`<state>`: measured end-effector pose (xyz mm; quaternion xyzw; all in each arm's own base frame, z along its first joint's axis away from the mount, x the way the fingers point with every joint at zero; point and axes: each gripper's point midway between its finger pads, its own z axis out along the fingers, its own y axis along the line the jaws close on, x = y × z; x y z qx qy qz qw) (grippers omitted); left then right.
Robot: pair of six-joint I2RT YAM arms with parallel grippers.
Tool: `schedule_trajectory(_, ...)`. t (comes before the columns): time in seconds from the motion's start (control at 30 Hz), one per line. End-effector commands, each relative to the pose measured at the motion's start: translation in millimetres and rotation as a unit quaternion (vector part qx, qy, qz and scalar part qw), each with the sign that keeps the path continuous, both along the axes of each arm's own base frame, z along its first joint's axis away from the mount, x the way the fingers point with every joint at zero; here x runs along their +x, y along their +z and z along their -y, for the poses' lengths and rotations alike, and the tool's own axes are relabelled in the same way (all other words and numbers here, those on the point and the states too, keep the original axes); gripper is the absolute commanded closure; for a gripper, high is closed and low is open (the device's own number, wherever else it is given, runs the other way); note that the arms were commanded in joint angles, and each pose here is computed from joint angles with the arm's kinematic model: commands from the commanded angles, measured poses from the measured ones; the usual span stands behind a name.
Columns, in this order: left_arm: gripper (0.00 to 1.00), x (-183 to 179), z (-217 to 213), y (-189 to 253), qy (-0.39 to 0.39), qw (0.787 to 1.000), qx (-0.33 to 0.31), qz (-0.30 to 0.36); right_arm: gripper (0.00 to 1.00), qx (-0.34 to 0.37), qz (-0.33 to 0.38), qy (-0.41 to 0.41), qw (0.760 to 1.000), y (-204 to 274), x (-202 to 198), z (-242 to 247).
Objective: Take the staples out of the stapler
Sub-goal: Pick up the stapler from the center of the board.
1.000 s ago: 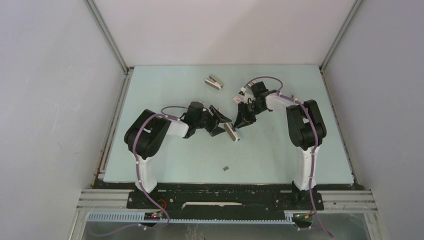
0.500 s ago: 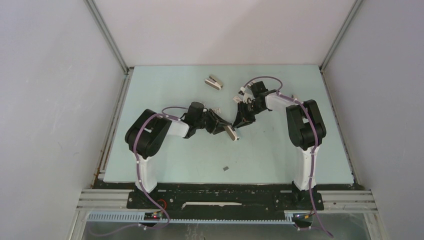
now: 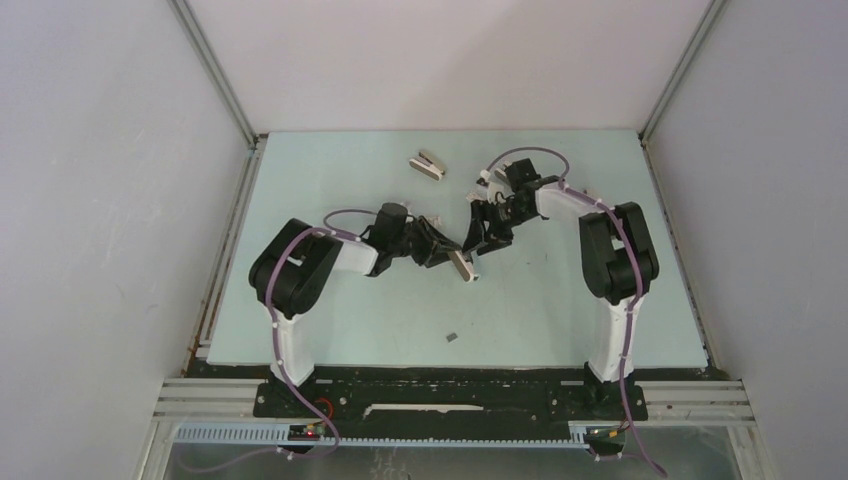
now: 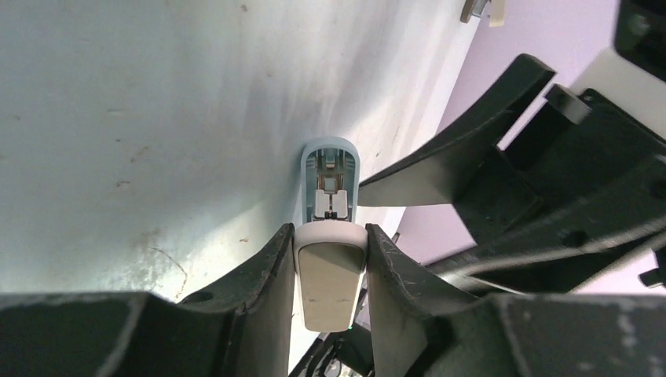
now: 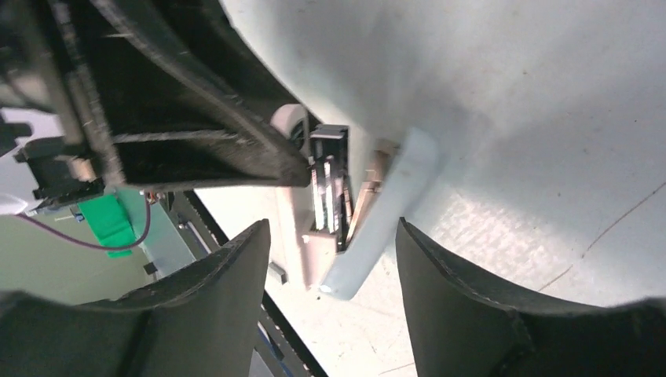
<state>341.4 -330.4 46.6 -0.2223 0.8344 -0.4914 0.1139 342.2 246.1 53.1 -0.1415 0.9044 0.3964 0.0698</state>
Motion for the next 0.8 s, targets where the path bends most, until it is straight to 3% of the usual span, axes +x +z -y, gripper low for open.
schedule_trajectory(0.0, 1.00, 12.8, 12.2, 67.9, -0.032, 0.992, -0.036, 0.117, 0.28, 0.057, 0.103, 0.052, 0.992, 69.1, -0.3, 5.8)
schedule_trajectory(0.37, 1.00, 14.1, -9.5, 122.1, -0.062, 0.961, -0.005, 0.268, 0.24, 0.188, 0.185, 0.107, 0.959, 150.0, -26.8, 23.9)
schedule_trajectory(0.5, 1.00, 4.9, -18.8, 127.6, -0.081, 0.948, 0.026, 0.308, 0.17, 0.235, 0.215, 0.127, 0.939, 177.1, -39.7, 29.2)
schedule_trajectory(0.77, 1.00, -10.8, -31.6, 135.6, -0.113, 0.921, 0.066, 0.368, 0.14, 0.267, 0.239, 0.161, 0.920, 183.1, -63.8, 27.3)
